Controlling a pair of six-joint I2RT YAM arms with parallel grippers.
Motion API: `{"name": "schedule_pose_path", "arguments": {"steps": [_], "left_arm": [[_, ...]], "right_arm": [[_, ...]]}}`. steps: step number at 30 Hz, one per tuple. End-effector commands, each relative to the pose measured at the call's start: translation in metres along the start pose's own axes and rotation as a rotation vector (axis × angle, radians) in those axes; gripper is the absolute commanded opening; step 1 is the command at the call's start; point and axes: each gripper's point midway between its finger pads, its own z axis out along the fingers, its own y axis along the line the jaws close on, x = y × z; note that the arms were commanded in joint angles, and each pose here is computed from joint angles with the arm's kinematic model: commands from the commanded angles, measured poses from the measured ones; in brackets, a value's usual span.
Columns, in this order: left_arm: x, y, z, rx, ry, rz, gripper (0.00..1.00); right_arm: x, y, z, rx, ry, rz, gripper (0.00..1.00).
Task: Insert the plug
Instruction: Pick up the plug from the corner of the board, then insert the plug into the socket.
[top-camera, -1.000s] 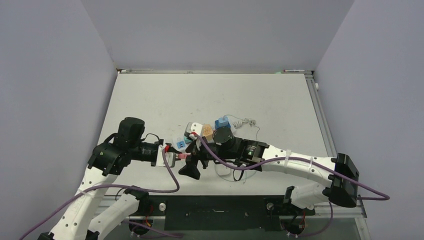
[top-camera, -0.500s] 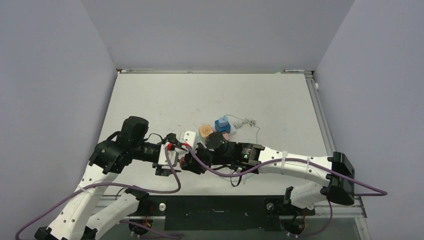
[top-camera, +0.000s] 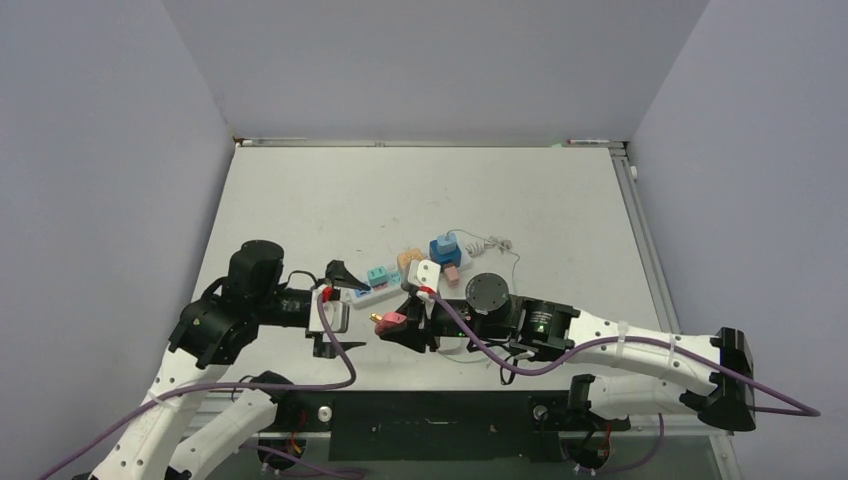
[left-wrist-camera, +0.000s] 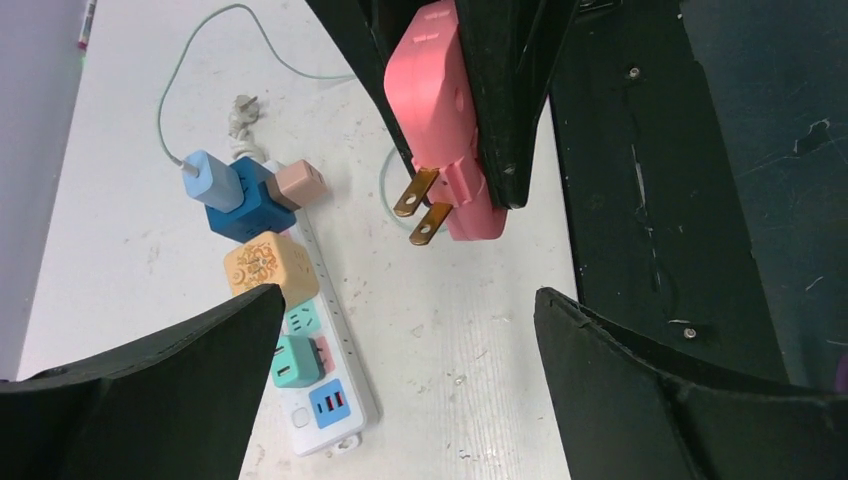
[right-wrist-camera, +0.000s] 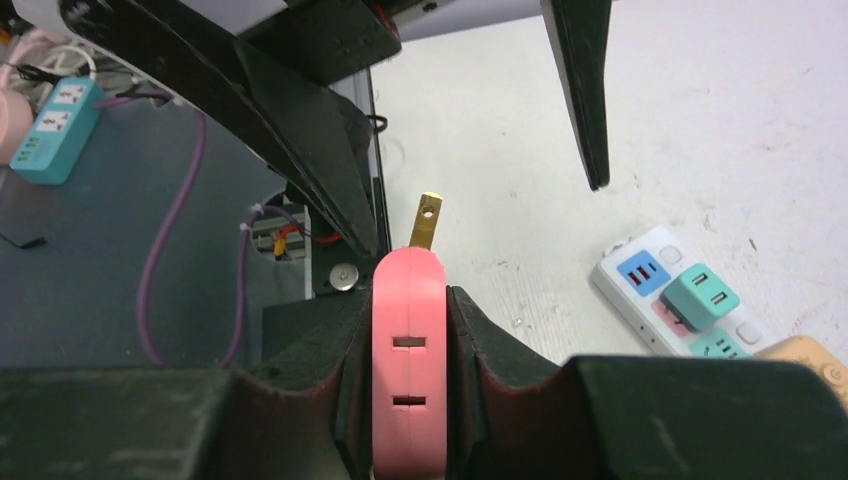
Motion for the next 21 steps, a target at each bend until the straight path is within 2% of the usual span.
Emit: {"name": "schedule_pose_path", "arguments": {"steps": [1, 4, 7, 12, 14, 17, 21], "left_arm": [[-0.011, 0.006, 0.008, 0.001, -0.068, -0.063, 0.90], [-0.012, 0.013, 0.011, -0.034, -0.089, -0.061, 0.89], [-0.012, 0.026, 0.010, -0.117, -0.100, -0.028, 0.95], [0.000, 0.031, 0.011, -0.126, -0.043, -0.014, 1.00], [0.010, 0.047, 0.013, -0.182, 0.000, -0.058, 0.99], [0.037, 0.085, 0.015, -0.310, 0.092, -0.148, 0.96], [0.077, 0.139, 0.019, -0.353, 0.151, -0.387, 0.96]], "right_arm": [[-0.030, 0.010, 0.004, -0.039, -0.142, 0.026, 0.05], [-0.024, 0.004, 0.005, -0.006, -0.126, 0.040, 0.05], [-0.007, -0.009, 0.003, 0.072, -0.077, 0.058, 0.05], [0.038, -0.045, -0.010, 0.270, 0.045, 0.117, 0.07], [0.061, -0.062, -0.015, 0.351, 0.102, 0.155, 0.10], [0.090, -0.087, -0.019, 0.424, 0.153, 0.224, 0.05], [0.127, -0.121, -0.024, 0.498, 0.219, 0.279, 0.05]]}}
